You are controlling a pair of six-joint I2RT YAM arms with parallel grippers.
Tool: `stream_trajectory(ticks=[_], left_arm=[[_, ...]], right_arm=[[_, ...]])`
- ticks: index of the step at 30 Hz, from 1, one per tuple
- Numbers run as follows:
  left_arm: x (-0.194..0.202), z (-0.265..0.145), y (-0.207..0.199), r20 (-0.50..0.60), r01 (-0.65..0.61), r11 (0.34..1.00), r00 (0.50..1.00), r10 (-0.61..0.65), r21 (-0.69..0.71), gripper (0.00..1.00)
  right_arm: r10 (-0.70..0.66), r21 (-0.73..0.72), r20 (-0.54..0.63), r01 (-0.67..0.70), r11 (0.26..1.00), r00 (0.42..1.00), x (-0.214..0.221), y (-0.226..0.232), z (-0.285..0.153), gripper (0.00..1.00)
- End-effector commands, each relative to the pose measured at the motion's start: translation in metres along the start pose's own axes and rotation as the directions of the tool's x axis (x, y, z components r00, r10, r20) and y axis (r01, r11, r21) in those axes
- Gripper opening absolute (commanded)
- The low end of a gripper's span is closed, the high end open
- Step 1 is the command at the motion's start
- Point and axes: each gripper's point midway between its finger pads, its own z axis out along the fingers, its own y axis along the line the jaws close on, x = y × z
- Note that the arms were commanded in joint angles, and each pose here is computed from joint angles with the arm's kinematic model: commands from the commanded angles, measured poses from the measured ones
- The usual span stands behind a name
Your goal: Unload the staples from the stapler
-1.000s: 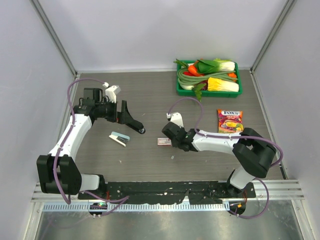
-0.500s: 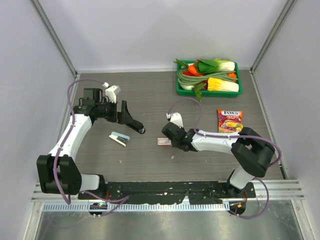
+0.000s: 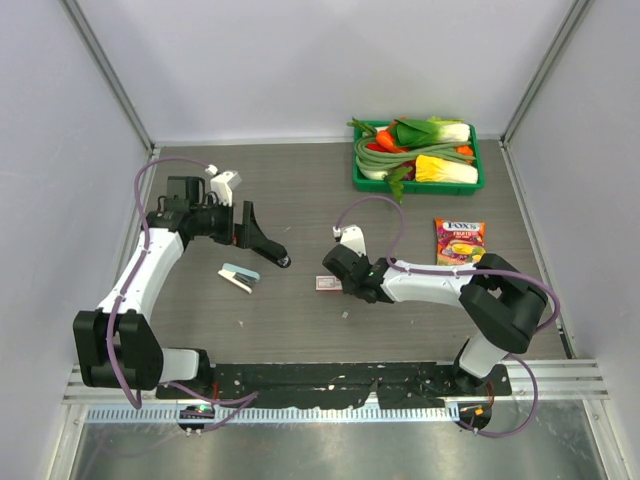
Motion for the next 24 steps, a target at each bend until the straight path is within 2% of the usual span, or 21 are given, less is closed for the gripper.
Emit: stream_trajectory(ticks=[1,6,11,16,24], left_arm=[[-0.008,-0.006,-0.008,0.042,-0.026,0.999,0.999,0.025,0.027,1.00],[-0.007,-0.006,-0.008,0.041,-0.025,0.999,0.999,0.024,0.029,1.00],[-0.007,-0.007,-0.009,0.044,-0.026,0.999,0.999,0.024,0.029,1.00],[-0.007,-0.006,-0.008,0.040,-0.024,0.999,0.999,0.023,0.032,1.00],[-0.007,-0.006,-0.008,0.043,-0.025,0.999,0.999,0.023,0.032,1.00]], right_arm=[[0.052,-0.013,0.061,-0.052,0.999,0.997,-0.023,0.006,-0.007,0.32],[0.079,-0.040,0.097,-0.075,0.996,0.992,-0.040,0.008,-0.021,0.30],[0.101,-0.042,0.133,-0.096,0.994,0.986,-0.050,0.000,-0.036,0.15],[0.111,-0.032,0.119,-0.108,0.994,0.987,-0.038,-0.008,-0.039,0.03],[0.103,-0.019,0.080,-0.101,0.995,0.992,-0.019,-0.009,-0.027,0.01]])
